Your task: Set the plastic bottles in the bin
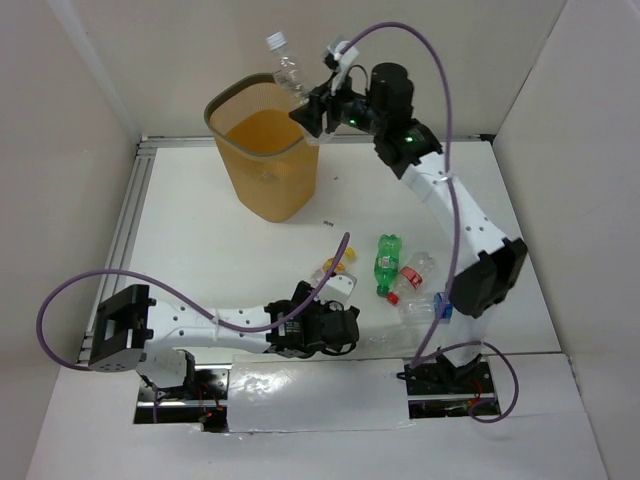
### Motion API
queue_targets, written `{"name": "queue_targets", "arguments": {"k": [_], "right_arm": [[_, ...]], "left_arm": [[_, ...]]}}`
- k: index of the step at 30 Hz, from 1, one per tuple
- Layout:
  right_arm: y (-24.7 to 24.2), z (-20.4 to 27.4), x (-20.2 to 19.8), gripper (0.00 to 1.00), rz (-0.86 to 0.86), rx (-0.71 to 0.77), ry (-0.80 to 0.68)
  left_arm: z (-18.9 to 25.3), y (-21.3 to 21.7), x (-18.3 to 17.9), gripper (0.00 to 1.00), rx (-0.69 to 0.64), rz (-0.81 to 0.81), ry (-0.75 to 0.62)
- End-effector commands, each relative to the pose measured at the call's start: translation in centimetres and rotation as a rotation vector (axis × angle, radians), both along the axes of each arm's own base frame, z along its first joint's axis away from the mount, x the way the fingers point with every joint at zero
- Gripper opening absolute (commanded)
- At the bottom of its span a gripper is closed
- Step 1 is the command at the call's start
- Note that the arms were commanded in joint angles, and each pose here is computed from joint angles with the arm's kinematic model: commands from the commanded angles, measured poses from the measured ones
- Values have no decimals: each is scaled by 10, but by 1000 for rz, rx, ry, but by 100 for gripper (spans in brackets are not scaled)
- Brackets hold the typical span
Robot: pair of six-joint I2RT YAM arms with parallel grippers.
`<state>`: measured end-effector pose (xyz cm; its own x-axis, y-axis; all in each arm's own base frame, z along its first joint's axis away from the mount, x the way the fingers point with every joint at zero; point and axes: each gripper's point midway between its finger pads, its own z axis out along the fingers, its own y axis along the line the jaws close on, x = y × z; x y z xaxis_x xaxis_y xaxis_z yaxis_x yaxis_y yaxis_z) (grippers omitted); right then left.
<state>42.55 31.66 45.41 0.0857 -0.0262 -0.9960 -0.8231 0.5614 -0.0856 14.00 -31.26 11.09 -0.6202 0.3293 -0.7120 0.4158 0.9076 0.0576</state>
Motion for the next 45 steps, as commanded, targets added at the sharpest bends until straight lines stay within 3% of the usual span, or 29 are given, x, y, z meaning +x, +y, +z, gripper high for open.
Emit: {"name": "queue_targets", "arguments": {"k": [1, 7, 10, 11, 13, 17, 23, 25, 26, 27, 28, 30, 31, 32, 34, 35, 36, 37, 38, 40, 41, 45], "right_arm": [[28, 41, 22, 41, -21, 133, -110], [57, 26, 44, 49, -4, 125, -117], [63, 6, 60, 74, -26, 103, -94], [67, 6, 57, 89, -17, 98, -101], [69, -5, 63, 100, -29, 80, -88], [63, -2, 69, 100, -50, 78, -106], [5, 60, 65, 100, -119, 161, -140], [-39, 71, 68, 93, -189, 177, -116], [-58, 64, 71, 85, -224, 155, -80], [-93, 60, 79, 52, -280, 148, -52], [-106, 32, 82, 35, -275, 110, 20], [-141, 6, 67, 11, -288, 41, 118], [-173, -12, 69, 8, -324, 1, 157], [-181, -56, 60, 11, -273, -42, 266], [-202, -98, 26, 28, -233, -101, 404], [-219, -143, 13, 36, -207, -151, 481], [-225, -155, -11, 51, -196, -174, 523], [-232, -172, -24, 58, -198, -198, 555], [-242, -208, -41, 62, -189, -240, 605], [-256, -214, -65, 69, -216, -260, 580], [-260, -236, -80, 71, -230, -259, 637], [-271, -236, -115, 79, -269, -276, 586]], "left_arm": [[2, 9, -6, 99, -30, 81, -20], [-2, 10, -16, 99, -37, 90, -11], [-5, 15, -15, 99, -6, 94, -19], [-4, 16, -13, 99, -5, 97, -29], [-3, 13, -12, 99, -5, 101, -38], [8, 4, -6, 99, 3, 77, -72], [19, -4, 15, 99, 52, 58, -135], [27, -13, 32, 99, 30, 43, -158], [29, -16, 38, 99, 22, 34, -163], [30, -19, 43, 99, 37, -3, -167], [32, -17, 55, 99, 31, 8, -172], [35, -23, 68, 99, 24, 10, -173], [37, -26, 75, 99, 27, 0, -166], [36, -23, 84, 99, 42, 10, -162], [33, -27, 95, 99, 54, 3, -170], [28, -30, 100, 99, 88, -20, -167], [25, -31, 109, 99, 92, -18, -159], [22, -30, 115, 99, 105, -18, -151], [13, -33, 121, 99, 122, -34, -137], [8, -32, 137, 99, 124, -27, -119], [3, -30, 142, 99, 124, -18, -111], [-22, -14, 164, 99, 169, 13, -57]]}}
